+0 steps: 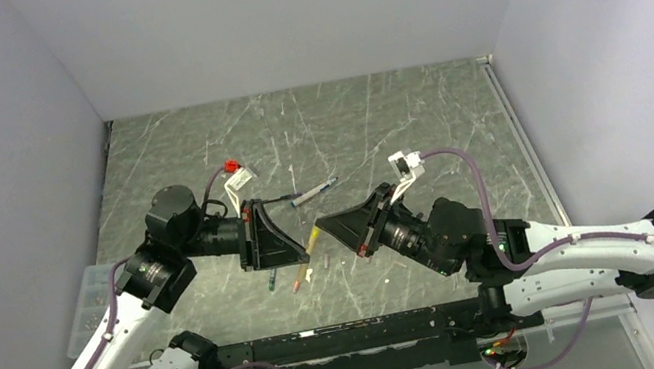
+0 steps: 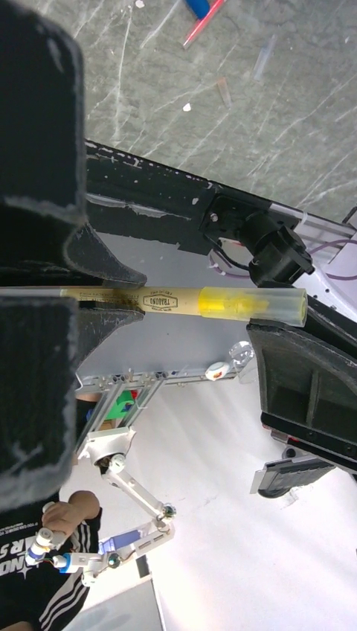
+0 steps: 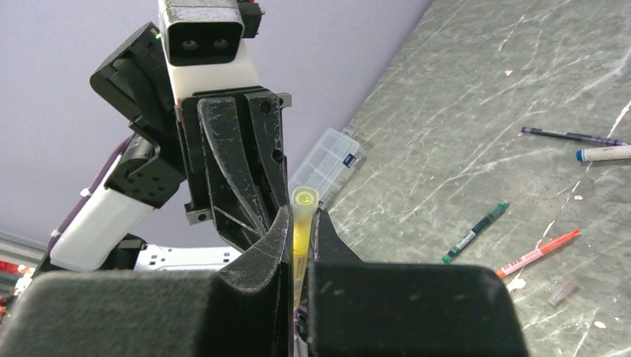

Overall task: Insert the pens into the pen caps
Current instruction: Press the pen cap onto the pen.

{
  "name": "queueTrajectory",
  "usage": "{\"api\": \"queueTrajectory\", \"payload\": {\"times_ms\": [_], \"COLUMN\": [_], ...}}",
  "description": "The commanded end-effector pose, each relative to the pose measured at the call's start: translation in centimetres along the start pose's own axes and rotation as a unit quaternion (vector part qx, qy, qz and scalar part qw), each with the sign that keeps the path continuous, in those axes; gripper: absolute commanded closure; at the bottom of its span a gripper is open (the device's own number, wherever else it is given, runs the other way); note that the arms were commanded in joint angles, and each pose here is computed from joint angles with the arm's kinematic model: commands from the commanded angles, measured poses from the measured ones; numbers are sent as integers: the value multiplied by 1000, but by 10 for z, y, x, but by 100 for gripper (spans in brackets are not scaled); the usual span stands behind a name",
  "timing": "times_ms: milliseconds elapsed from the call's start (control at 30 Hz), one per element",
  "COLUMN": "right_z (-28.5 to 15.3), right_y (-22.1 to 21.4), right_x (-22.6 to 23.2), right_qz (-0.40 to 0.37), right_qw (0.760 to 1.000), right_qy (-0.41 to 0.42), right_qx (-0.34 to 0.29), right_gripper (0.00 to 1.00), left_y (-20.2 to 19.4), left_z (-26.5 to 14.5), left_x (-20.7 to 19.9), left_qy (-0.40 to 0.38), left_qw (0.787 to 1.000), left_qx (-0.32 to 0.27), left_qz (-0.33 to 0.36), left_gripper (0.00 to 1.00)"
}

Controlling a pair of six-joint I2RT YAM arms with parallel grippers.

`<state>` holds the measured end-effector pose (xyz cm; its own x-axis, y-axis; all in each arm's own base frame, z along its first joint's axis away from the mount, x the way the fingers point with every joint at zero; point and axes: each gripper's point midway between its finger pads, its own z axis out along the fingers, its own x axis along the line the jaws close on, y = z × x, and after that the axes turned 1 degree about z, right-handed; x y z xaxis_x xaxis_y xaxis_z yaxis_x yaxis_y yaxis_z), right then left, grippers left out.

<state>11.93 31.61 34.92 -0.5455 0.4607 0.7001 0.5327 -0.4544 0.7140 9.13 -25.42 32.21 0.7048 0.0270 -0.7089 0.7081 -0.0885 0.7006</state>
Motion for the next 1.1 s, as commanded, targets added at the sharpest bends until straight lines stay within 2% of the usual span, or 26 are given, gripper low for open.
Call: {"api": "queueTrajectory", "payload": {"times_ms": [0,300,633,767,1067], "right_z": [-22,-22,-25,-25,-24], "right_y": [-85,-94,-79,-73,-58], "right_x": [-15,-6,-6,-7,1], "right_qz": [-94,-111,-110,-107,-82], "right_qw": [979,971,975,977,985], "right_qy": [18,42,31,25,29], "right_qx": [180,209,190,181,148], "right_gripper": [100,100,100,82,55], "left_y": [54,42,33,32,29], "left_z": [-8,-13,-15,-14,-16], "left_x": [-29,-39,-35,-32,-33], "left_qy": [-9,-26,-19,-14,-16], "left_qw": [988,984,985,985,985], "left_qx": [-84,-52,-40,-40,-41], "left_qz": [129,166,167,164,165], "left_gripper": [100,100,100,100,100]}}
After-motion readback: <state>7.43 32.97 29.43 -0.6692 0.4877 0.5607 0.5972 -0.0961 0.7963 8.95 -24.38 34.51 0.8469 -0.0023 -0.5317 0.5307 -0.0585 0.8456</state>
